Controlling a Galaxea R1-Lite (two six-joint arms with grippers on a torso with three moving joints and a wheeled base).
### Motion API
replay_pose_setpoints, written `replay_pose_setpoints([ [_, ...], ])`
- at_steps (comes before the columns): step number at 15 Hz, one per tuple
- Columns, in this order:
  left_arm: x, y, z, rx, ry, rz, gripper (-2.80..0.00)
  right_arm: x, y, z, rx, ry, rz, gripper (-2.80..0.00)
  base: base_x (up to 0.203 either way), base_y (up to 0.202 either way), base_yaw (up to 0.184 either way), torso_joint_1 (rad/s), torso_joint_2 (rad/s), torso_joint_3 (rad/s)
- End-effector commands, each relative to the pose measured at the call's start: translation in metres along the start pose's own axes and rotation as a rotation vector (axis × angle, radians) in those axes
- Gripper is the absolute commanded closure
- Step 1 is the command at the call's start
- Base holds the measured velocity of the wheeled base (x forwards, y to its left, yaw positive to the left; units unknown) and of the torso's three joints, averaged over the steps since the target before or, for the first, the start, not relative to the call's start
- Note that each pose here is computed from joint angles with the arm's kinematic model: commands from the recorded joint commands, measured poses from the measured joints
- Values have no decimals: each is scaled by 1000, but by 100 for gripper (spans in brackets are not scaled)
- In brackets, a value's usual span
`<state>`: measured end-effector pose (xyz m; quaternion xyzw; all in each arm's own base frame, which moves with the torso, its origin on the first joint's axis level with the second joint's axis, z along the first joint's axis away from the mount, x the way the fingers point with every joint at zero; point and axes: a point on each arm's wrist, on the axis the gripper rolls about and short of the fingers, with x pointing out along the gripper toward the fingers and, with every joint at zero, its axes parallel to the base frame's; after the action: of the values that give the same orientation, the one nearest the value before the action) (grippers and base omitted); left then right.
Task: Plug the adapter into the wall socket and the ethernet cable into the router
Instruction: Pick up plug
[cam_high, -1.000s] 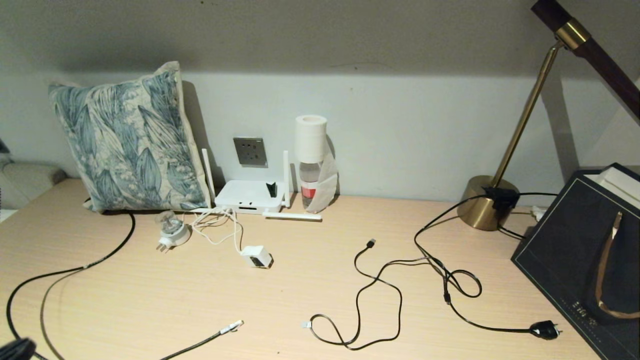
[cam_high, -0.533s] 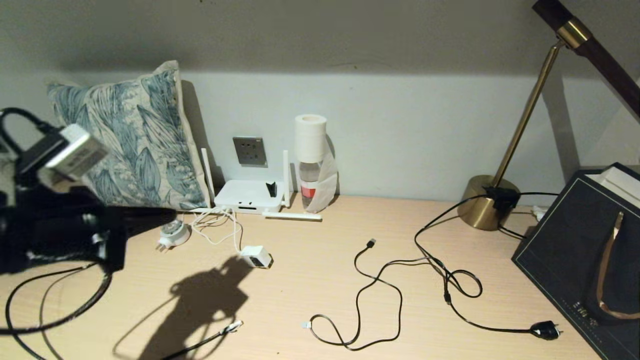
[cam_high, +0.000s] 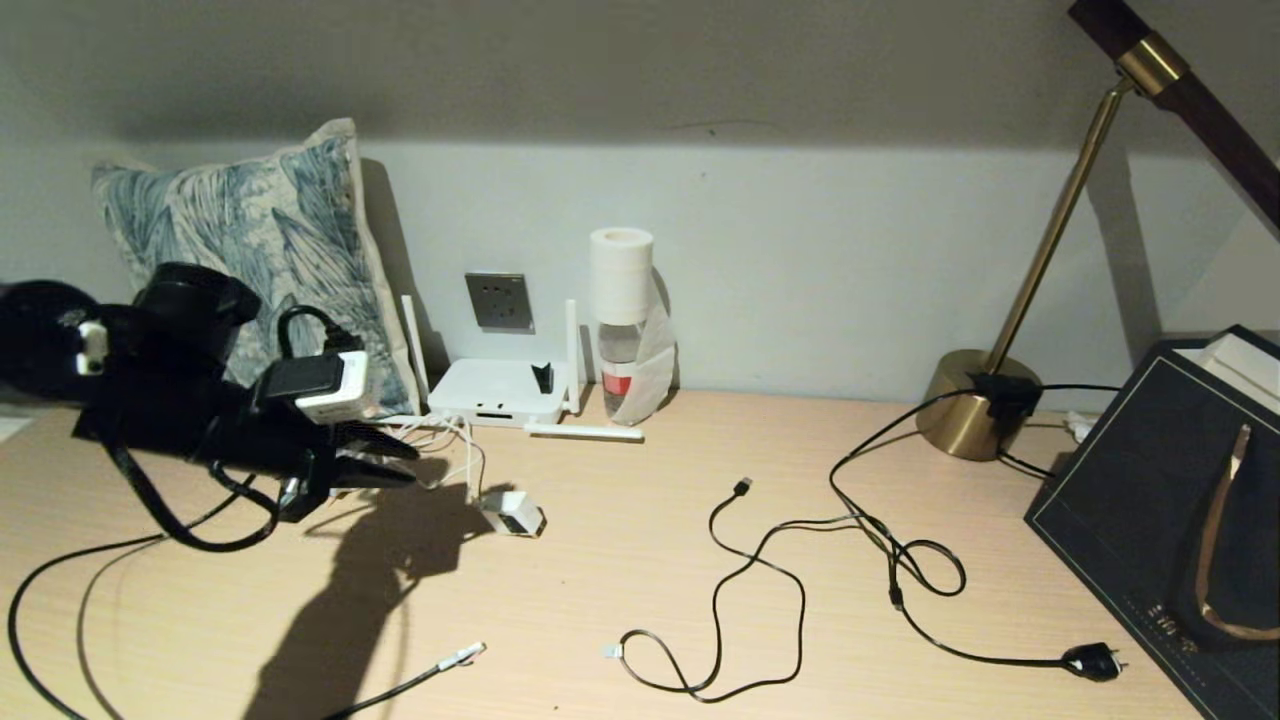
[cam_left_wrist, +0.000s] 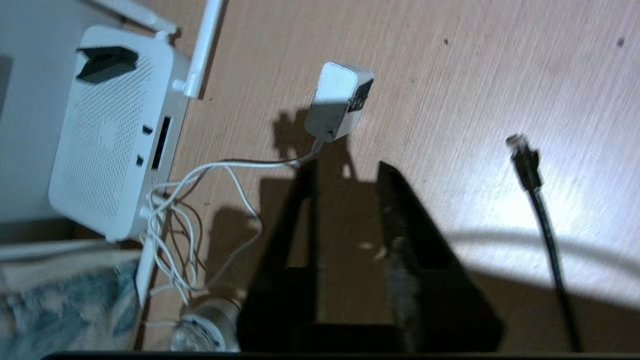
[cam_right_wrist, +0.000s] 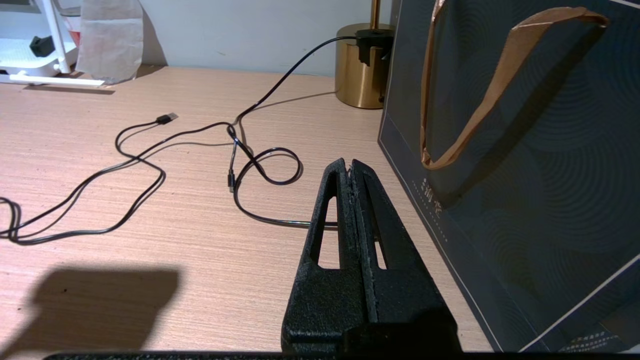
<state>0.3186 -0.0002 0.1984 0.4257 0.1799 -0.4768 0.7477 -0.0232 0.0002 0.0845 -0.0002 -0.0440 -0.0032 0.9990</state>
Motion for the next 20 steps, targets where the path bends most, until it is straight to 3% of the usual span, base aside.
replay_pose_setpoints([
  [1, 32, 20, -9, 85, -7, -72, -280, 2, 0, -10, 0, 36, 0, 0, 0, 0, 0, 0, 0, 0],
  [4, 50, 33, 2, 207, -1, -152, -280, 2, 0, -10, 0, 36, 0, 0, 0, 0, 0, 0, 0, 0],
  [6, 67, 36, 7, 251, 12, -207, -280, 2, 0, -10, 0, 36, 0, 0, 0, 0, 0, 0, 0, 0],
  [14, 116, 32, 0, 231, 16, -336, -280, 2, 0, -10, 0, 36, 0, 0, 0, 0, 0, 0, 0, 0],
  [20, 144, 37, -2, 242, 9, -357, -280, 2, 0, -10, 0, 36, 0, 0, 0, 0, 0, 0, 0, 0],
])
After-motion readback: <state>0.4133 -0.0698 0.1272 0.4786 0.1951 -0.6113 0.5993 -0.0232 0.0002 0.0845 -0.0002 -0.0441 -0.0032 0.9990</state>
